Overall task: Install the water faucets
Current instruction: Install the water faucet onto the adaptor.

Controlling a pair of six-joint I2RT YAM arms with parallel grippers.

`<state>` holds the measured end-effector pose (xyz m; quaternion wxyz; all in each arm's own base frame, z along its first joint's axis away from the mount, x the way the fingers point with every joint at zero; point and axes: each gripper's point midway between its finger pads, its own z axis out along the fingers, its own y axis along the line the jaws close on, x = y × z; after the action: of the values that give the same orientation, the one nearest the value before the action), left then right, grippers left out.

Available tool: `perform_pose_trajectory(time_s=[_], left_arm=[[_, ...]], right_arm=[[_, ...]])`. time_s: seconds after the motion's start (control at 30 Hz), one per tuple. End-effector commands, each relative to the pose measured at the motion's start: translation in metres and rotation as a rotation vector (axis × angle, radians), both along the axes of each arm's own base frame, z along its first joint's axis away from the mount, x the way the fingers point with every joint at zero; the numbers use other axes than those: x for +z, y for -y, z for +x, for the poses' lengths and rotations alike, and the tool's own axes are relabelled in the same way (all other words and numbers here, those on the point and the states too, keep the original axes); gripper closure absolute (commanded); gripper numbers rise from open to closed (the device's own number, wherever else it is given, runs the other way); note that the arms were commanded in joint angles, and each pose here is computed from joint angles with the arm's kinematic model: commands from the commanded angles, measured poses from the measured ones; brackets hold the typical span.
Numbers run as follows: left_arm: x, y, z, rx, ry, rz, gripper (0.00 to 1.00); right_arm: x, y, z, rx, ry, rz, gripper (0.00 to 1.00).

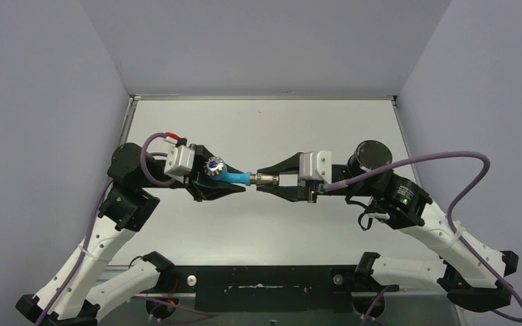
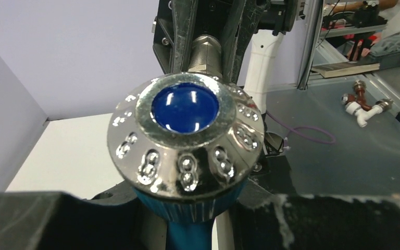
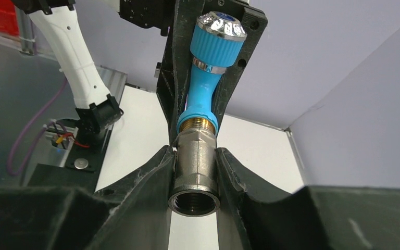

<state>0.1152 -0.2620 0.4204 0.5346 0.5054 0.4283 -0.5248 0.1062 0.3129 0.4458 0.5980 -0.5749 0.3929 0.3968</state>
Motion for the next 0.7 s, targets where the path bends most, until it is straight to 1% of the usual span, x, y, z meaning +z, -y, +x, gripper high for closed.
perform_pose_trajectory(time_s=[0.0, 0.1, 0.33, 0.53, 0.63, 0.67], left_arm=[[0.023, -0.001, -0.019, -0.078, 0.011, -0.045, 1.00], [0.022, 0.000, -0.018, -0.082, -0.011, -0.034, 1.00], [0.023, 0.003, -0.012, -0.066, -0.062, -0.006, 1.00], [0.022, 0.003, -0.010, -0.052, -0.093, 0.006, 1.00], [0.023, 0.003, -0.009, -0.053, -0.095, 0.007, 1.00], [0.020, 0.003, -0.010, -0.055, -0.114, 0.022, 1.00]], right_arm=[[0.029, -0.002, 0.004, -0.040, 0.192, 0.070, 1.00], [0.024, -0.003, 0.003, -0.056, 0.256, 0.043, 1.00], [-0.002, -0.011, 0.004, -0.109, 0.421, -0.089, 1.00], [-0.009, -0.013, 0.010, -0.199, 0.533, -0.148, 1.00], [-0.012, -0.013, 0.007, -0.219, 0.603, -0.175, 1.00], [-0.013, -0.013, 0.006, -0.222, 0.626, -0.182, 1.00]])
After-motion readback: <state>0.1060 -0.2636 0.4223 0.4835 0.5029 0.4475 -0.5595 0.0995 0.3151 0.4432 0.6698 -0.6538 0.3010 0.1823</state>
